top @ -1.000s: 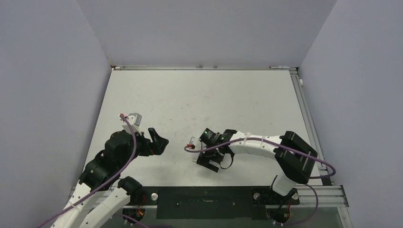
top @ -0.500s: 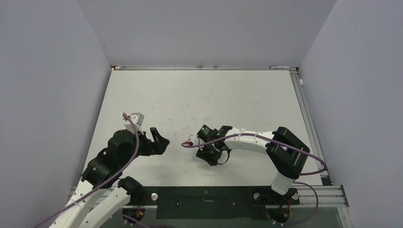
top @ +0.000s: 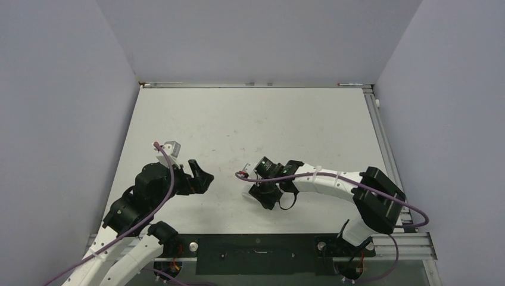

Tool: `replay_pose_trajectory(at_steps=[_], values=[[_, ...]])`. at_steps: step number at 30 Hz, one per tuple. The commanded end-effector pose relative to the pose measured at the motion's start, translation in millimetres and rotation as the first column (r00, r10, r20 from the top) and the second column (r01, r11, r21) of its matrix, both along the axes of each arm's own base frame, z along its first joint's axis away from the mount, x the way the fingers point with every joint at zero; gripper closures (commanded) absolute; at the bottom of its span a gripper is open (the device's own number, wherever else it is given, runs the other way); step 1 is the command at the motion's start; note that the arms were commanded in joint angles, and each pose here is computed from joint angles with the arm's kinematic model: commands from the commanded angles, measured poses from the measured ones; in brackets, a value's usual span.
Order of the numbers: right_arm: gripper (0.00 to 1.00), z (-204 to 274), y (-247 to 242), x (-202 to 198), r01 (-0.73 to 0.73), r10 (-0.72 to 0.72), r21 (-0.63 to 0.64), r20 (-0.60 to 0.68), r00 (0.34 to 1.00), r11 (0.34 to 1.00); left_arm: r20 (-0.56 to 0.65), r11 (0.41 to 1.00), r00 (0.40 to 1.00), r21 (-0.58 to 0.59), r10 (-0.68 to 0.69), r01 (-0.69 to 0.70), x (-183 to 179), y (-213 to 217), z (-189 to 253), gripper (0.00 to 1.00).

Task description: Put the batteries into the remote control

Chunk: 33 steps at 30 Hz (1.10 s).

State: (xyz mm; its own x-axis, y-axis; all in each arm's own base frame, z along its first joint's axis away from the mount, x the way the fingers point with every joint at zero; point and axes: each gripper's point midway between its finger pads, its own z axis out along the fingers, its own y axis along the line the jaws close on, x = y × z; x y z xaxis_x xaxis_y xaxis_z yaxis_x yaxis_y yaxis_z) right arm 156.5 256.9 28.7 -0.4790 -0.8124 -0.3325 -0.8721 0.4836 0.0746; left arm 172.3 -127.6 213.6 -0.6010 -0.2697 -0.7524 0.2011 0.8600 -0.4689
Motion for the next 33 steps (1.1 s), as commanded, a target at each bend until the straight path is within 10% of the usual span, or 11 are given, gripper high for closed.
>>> replay_pose_trajectory(at_steps=[1,19,33], values=[[0.91,37,14,10,0.114,-0.125,0.185,0.051,0.991,0.976,0.015,0.996,0.999,-0.085,-0.030,0.031,6,-17,6,0.04],[0.91,143,19,-20,0.215,-0.211,0.722,-0.098,0.973,0.658,0.126,0.707,0.922,-0.607,-0.365,0.363,-15,-109,33,0.04],[0.91,205,43,-50,0.339,-0.063,0.868,-0.340,0.938,0.363,0.270,0.550,0.855,-0.671,-0.442,0.496,-27,-130,64,0.04]])
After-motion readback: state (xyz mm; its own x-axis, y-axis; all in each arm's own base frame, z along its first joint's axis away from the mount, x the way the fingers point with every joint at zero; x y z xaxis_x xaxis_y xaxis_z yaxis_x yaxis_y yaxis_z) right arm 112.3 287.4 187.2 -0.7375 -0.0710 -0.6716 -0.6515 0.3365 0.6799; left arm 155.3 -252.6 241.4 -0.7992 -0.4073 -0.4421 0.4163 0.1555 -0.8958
